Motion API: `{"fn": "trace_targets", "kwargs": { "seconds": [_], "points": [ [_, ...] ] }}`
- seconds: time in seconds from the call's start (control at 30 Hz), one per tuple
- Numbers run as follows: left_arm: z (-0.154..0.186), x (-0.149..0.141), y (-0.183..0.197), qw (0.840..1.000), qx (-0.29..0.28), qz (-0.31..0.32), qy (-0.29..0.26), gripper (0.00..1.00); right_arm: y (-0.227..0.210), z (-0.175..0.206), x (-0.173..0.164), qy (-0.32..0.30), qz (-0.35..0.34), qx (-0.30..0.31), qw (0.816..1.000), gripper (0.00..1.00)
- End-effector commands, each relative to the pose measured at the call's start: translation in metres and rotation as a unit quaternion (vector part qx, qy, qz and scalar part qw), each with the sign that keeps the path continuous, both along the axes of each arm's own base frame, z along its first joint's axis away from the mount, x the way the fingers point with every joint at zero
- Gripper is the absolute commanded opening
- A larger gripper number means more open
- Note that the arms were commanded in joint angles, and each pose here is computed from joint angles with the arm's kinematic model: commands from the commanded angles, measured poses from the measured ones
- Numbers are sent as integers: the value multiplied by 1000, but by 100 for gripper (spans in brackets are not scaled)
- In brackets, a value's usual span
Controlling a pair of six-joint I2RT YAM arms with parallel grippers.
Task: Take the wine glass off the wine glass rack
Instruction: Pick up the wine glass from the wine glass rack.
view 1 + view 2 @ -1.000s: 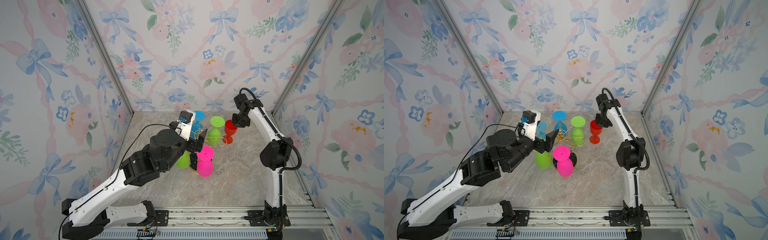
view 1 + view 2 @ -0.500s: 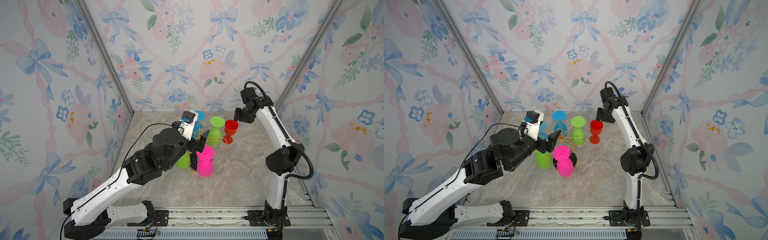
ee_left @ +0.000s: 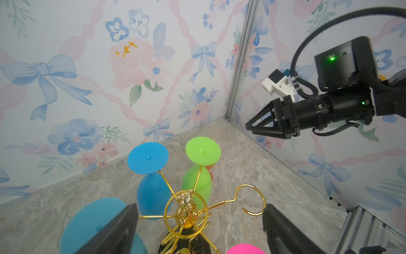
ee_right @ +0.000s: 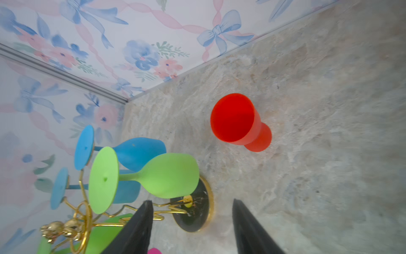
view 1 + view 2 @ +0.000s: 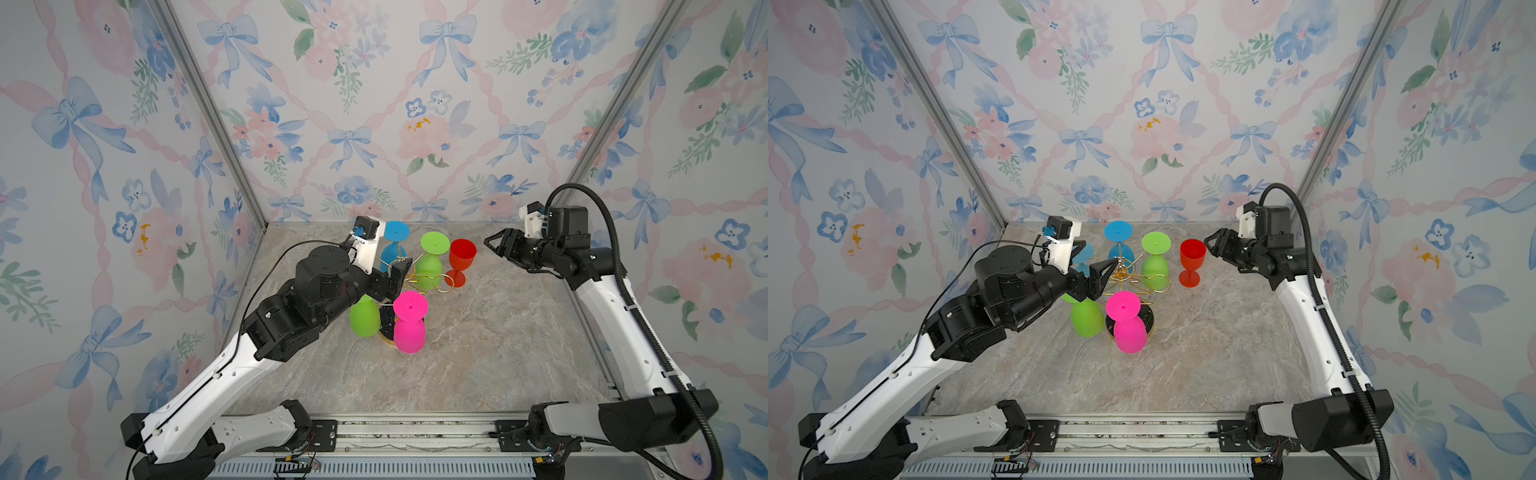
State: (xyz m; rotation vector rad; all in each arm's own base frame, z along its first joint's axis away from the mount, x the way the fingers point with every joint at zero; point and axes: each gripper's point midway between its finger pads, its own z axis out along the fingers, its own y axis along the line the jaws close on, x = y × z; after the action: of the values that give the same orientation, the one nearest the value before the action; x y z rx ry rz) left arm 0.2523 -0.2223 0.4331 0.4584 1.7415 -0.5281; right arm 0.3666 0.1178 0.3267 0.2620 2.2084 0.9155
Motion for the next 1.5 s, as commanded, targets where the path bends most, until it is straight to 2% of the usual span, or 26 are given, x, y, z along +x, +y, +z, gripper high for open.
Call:
{"fn": "trace_targets", "kwargs": {
  "seconds": [0.0,0.23,0.4,0.7,1.03,1.27,1.47],
  "points": [
    [-4,0,12,1000,-23,0,16,91,34,46,-1,-56,70,146,985,53],
    [-7,10,43,999,-29,41,14,91,68,51,-10,-63,116,153,979,49],
    [-21,17,61,997,-20,67,20,91,80,46,0,-47,123,160,978,43],
    [-26,14,81,997,-12,74,10,92,97,26,12,-10,127,162,979,41],
    [-29,12,81,998,-9,60,11,92,112,16,14,10,135,161,977,36],
    [-27,10,82,998,-8,59,8,92,114,14,15,17,136,165,977,36],
    [-28,8,84,998,-4,62,9,92,119,13,17,27,140,192,971,34]
  ]
}}
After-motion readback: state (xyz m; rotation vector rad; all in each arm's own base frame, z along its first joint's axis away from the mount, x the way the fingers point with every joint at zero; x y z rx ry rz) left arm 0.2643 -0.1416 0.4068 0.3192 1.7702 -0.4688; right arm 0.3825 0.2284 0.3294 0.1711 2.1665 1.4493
